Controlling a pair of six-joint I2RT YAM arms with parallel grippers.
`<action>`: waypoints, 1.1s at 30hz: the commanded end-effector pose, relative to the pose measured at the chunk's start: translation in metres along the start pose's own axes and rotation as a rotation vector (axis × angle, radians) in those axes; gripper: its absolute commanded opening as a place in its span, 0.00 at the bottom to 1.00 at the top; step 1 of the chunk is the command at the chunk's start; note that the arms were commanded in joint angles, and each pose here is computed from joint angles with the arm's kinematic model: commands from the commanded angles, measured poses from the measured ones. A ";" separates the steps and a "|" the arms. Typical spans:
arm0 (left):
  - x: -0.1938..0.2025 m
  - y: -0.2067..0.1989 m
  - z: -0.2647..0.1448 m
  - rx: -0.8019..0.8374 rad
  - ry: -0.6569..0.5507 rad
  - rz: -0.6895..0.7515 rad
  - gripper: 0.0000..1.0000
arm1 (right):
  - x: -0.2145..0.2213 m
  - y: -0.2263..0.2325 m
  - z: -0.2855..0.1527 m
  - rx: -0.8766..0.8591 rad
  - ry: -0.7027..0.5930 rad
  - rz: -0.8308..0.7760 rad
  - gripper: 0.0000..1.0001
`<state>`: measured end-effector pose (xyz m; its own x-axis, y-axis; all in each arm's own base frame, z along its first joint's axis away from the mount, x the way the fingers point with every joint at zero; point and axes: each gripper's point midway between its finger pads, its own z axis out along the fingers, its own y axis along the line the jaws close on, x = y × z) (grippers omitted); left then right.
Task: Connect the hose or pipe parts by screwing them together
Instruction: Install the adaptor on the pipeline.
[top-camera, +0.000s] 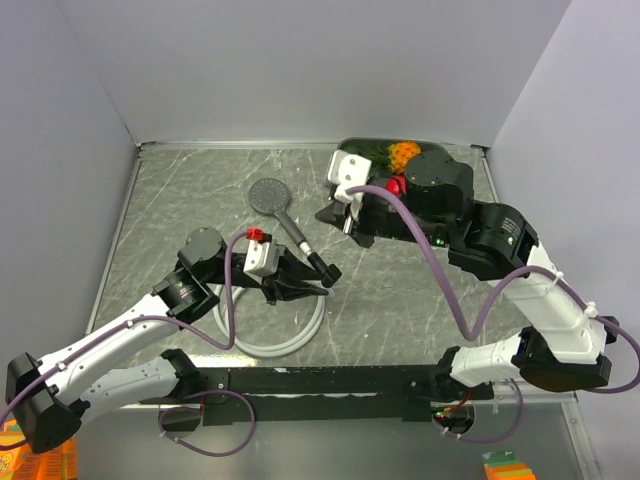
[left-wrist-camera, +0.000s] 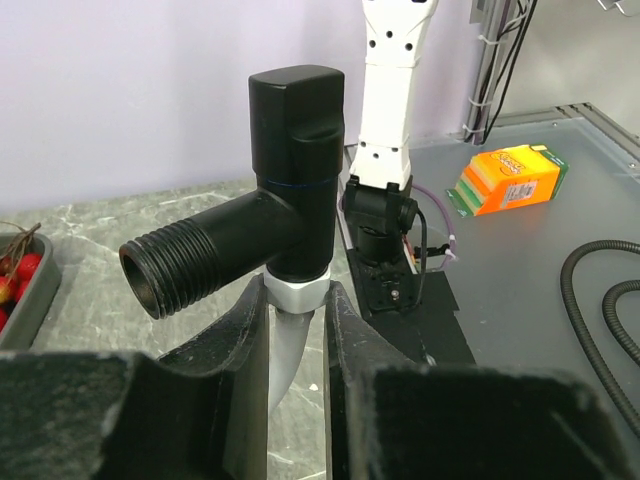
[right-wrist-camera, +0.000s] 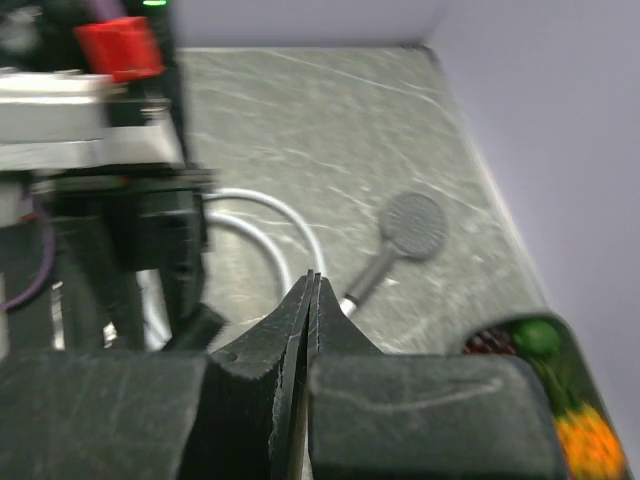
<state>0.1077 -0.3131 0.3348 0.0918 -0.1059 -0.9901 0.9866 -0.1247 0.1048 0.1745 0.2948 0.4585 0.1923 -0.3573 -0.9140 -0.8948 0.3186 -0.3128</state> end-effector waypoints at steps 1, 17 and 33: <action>-0.029 -0.007 0.002 0.051 -0.072 0.087 0.01 | 0.005 0.031 0.008 -0.218 -0.047 -0.003 0.00; -0.029 -0.015 0.003 0.081 -0.088 0.075 0.01 | 0.005 0.048 0.009 -0.440 -0.082 -0.007 0.00; -0.036 -0.016 0.007 0.096 -0.097 0.082 0.01 | 0.031 0.056 0.021 -0.540 0.059 -0.003 0.00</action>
<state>0.0966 -0.3167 0.3367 0.0775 -0.1233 -0.9893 0.9771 -0.1880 0.1000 0.1441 0.3243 0.4066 0.1637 -0.4071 -0.8986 -0.9837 -0.1356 -0.1178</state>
